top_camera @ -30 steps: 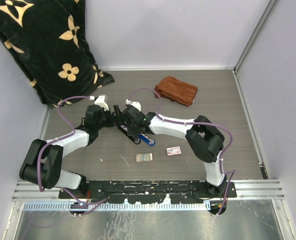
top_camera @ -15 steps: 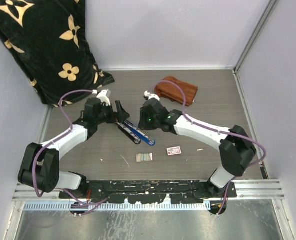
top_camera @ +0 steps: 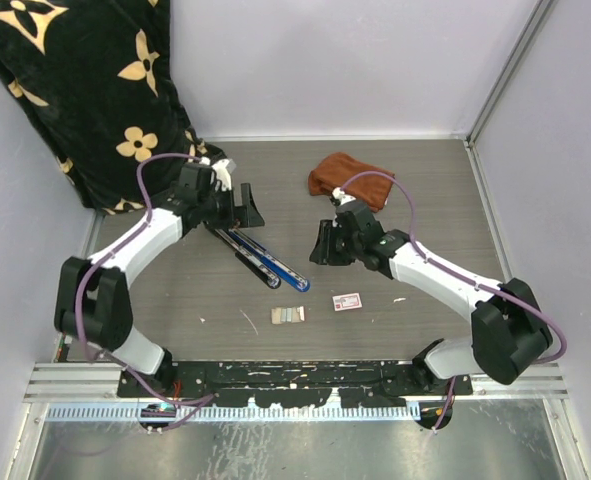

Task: Load the staples into the stapler
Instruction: Adjust the staple in the stapler.

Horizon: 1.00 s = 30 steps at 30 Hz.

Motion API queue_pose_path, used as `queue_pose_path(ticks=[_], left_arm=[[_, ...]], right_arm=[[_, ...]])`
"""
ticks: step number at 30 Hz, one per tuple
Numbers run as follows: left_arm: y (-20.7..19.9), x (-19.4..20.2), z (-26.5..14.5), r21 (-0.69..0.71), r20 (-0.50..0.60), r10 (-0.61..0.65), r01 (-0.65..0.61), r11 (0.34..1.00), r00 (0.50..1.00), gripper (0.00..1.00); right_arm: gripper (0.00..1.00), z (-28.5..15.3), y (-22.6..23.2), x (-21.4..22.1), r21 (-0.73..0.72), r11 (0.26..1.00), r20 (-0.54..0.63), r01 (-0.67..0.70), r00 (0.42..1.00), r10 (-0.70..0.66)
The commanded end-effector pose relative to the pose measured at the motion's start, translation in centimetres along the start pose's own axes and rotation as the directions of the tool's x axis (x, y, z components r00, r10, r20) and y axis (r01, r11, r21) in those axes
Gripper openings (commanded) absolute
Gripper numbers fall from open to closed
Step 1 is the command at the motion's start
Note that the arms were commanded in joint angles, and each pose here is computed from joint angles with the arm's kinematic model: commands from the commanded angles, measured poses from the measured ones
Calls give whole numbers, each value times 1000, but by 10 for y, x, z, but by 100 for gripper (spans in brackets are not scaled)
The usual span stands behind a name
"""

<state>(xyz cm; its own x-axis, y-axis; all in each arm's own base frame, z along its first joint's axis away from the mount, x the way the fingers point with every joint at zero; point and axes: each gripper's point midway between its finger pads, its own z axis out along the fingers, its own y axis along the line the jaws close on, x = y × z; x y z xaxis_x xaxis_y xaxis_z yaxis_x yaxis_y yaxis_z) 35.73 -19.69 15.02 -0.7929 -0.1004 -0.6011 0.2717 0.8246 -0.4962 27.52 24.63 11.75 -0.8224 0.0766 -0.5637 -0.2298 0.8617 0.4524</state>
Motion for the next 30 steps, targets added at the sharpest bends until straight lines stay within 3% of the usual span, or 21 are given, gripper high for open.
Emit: queue_pose_path(ticks=[1,12,16,23,30], left_arm=[[1,20,21,65,-135,32,-23,998,990,88],[3,47,65,65,-236,96,-83,994,967,82],[10,51,58,6,-249,113,-115,993,962,81],[-2,39,25,-6,-151,121,-123,992,981,80],[4,62,23,-5,-231,101,-105,994,968,68]], right_arm=[[41,-8,8,-6,-77,997,25,19,1000,-17],[41,-12,-2,3,-59,998,8,7,1000,-6],[41,-11,-5,6,-56,998,-1,3,1000,-3],[41,-10,-6,5,-56,998,-2,2,1000,-2],[41,-9,-7,9,-53,999,-14,-4,1000,4]])
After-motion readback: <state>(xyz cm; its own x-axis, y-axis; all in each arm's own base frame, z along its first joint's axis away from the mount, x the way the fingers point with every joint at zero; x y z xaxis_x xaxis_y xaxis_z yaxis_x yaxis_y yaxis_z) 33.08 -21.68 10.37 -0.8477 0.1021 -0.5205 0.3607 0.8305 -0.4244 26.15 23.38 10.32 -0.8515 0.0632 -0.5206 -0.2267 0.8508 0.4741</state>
